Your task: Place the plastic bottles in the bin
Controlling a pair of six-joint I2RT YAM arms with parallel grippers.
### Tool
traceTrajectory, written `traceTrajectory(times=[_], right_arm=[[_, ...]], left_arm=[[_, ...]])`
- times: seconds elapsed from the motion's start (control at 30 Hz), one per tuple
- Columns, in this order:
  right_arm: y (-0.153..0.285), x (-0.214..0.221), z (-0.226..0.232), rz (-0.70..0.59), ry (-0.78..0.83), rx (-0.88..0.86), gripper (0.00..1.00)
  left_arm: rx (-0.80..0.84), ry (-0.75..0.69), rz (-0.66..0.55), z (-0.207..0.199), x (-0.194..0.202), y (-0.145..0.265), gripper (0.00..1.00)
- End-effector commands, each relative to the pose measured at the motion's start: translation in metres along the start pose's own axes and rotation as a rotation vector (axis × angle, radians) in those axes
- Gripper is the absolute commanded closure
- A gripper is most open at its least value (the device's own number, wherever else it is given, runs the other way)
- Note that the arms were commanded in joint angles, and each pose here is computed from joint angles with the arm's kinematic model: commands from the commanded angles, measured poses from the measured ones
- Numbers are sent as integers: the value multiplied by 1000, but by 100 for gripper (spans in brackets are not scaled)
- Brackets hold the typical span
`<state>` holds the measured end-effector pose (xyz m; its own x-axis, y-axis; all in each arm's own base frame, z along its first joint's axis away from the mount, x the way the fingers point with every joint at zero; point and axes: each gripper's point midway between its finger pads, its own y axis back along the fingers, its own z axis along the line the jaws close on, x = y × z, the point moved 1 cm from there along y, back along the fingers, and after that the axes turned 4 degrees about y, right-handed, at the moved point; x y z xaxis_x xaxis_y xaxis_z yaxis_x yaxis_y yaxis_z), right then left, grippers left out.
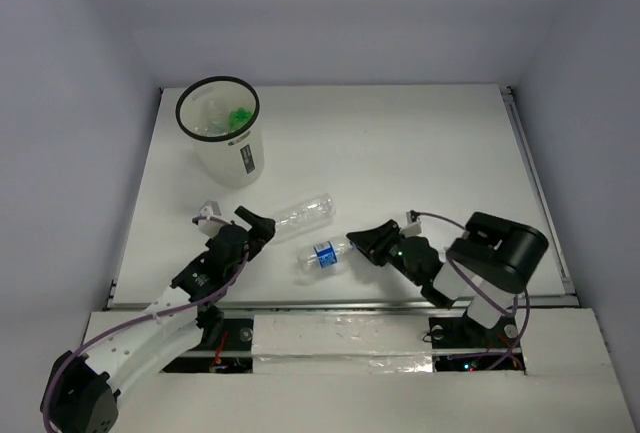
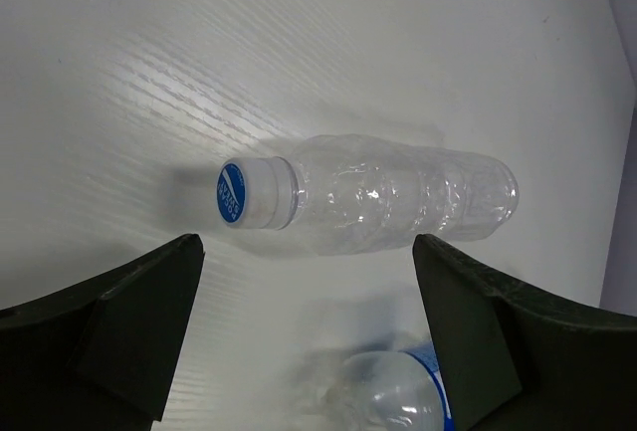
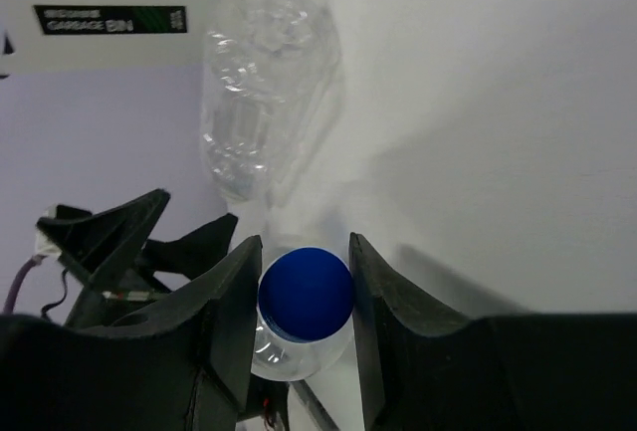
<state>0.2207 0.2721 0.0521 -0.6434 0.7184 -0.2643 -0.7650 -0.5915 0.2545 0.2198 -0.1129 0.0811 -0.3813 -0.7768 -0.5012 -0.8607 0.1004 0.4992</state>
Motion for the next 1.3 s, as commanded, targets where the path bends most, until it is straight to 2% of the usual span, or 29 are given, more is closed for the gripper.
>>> traceTrajectory(times=[0.0, 0.1, 0.13, 0.17, 0.2, 0.23, 0.27, 0.33, 0.37, 0.43, 0.47, 0.5, 0.57, 0.6, 0.63, 0.67, 0.7, 0.73, 0.8, 0.83, 0.87, 0.93, 0.97, 1.0, 1.07, 1.27], right_arm=[[24, -28, 99, -106, 37, -373, 88], [34, -36, 126, -122, 120, -393, 88], [27, -36, 122, -109, 164, -314, 88], [42, -51, 151, -170, 214, -363, 89], [40, -53, 140, -162, 278, -272, 89], [45, -62, 154, -195, 314, -277, 90], [63, -80, 196, -263, 372, -350, 90], [70, -91, 210, -291, 454, -308, 90], [81, -105, 246, -340, 518, -349, 90], [76, -111, 265, -344, 598, -314, 90], [83, -119, 301, -378, 647, -369, 90], [77, -124, 313, -388, 673, -371, 90], [40, -116, 323, -326, 767, -336, 91], [43, -123, 366, -352, 770, -403, 91], [8, -114, 361, -298, 808, -364, 91], [-3, -109, 372, -269, 844, -385, 91], [-2, -116, 411, -286, 853, -425, 91], [-41, -104, 402, -225, 886, -384, 91], [-65, -96, 416, -183, 937, -396, 91], [-63, -103, 447, -205, 939, -427, 91], [-97, -91, 434, -164, 975, -403, 91], [-120, -88, 428, -133, 1013, -355, 91], [-117, -99, 454, -190, 1030, -384, 91], [-145, -91, 436, -161, 1053, -345, 91], [-152, -97, 442, -186, 1070, -322, 91], [-193, -90, 420, -182, 1052, -302, 92]], left_arm=[[40, 107, -15, -10, 0, -4, 15], [18, 117, -17, -1, 2, -5, 16], [24, 128, -20, -1, 2, -4, 16], [31, 138, -18, -1, 2, -4, 16], [38, 153, -13, 0, 4, -4, 16], [60, 165, -12, -4, 3, -2, 16], [81, 168, -2, -8, 4, 0, 16], [138, 126, -23, -24, -6, 6, 17], [135, 103, -58, -27, -14, 8, 17], [120, 28, -100, -33, -29, 14, 17], [119, 8, -118, -35, -34, 16, 18], [133, -7, -126, -40, -37, 18, 18], [182, -88, -125, -49, -38, 21, 19], [209, -103, -139, -56, -41, 22, 20], [214, -131, -138, -59, -41, 20, 20], [232, -205, -138, -62, -40, 19, 21], [248, -219, -150, -69, -44, 20, 21], [243, -249, -146, -70, -43, 17, 21], [279, -316, -163, -81, -44, 16, 21], [277, -345, -166, -83, -42, 12, 21], [289, -369, -179, -87, -41, 11, 21], [290, -419, -208, -88, -40, 3, 20], [297, -438, -208, -90, -38, 1, 20], [307, -446, -218, -93, -38, 0, 20], [305, -489, -217, -91, -36, -5, 19], [375, -551, -241, -101, -35, 0, 16]])
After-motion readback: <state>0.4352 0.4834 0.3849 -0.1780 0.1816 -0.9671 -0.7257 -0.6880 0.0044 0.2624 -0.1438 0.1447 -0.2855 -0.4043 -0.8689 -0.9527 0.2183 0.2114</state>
